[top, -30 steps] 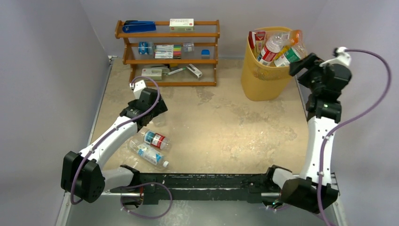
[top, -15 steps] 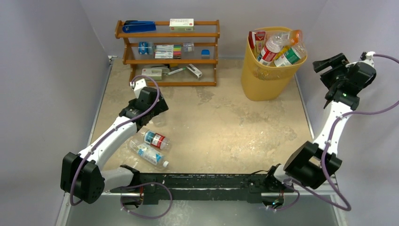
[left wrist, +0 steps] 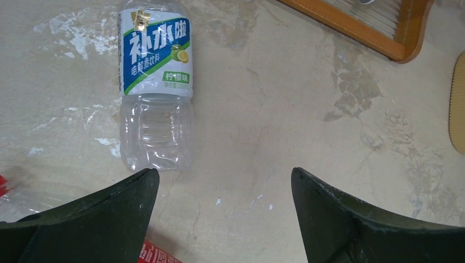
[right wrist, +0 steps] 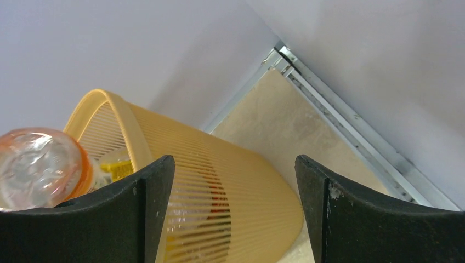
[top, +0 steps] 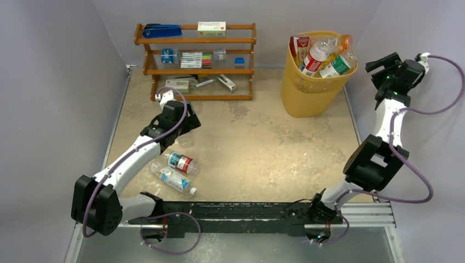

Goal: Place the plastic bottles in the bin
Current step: Adjust the trash bin at the center of the board.

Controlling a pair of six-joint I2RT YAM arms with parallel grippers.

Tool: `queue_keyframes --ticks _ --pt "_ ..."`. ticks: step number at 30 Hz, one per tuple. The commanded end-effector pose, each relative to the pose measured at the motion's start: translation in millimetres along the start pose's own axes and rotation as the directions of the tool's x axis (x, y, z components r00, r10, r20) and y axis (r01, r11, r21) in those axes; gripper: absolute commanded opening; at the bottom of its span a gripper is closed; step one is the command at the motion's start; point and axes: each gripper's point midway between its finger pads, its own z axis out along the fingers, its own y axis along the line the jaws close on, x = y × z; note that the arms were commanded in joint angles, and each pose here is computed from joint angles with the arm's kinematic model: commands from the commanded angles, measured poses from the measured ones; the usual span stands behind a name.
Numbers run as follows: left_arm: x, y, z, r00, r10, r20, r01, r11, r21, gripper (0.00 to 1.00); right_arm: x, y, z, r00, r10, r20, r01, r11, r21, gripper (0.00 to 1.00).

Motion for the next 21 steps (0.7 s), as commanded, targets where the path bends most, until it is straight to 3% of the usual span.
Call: queue_keyframes --ticks 1,7,21 --pt "-6 -12 2 1.000 -0.016 0.025 0.015 0.998 0.062 0.90 -16 43 24 0.993 -0.009 0.115 0.018 0.997 -0.076 0.84" --pt "-3 -10 1 1.000 -0.019 0.022 0.017 0.998 0.063 0.89 29 46 59 1.000 0.003 0.004 -0.003 0.997 -0.076 0.84" --pt "-4 -9 -10 0.999 -0.025 0.024 0.024 0.997 0.076 0.89 108 40 35 0.992 -0.007 -0.126 -0.012 0.988 -0.151 0.84"
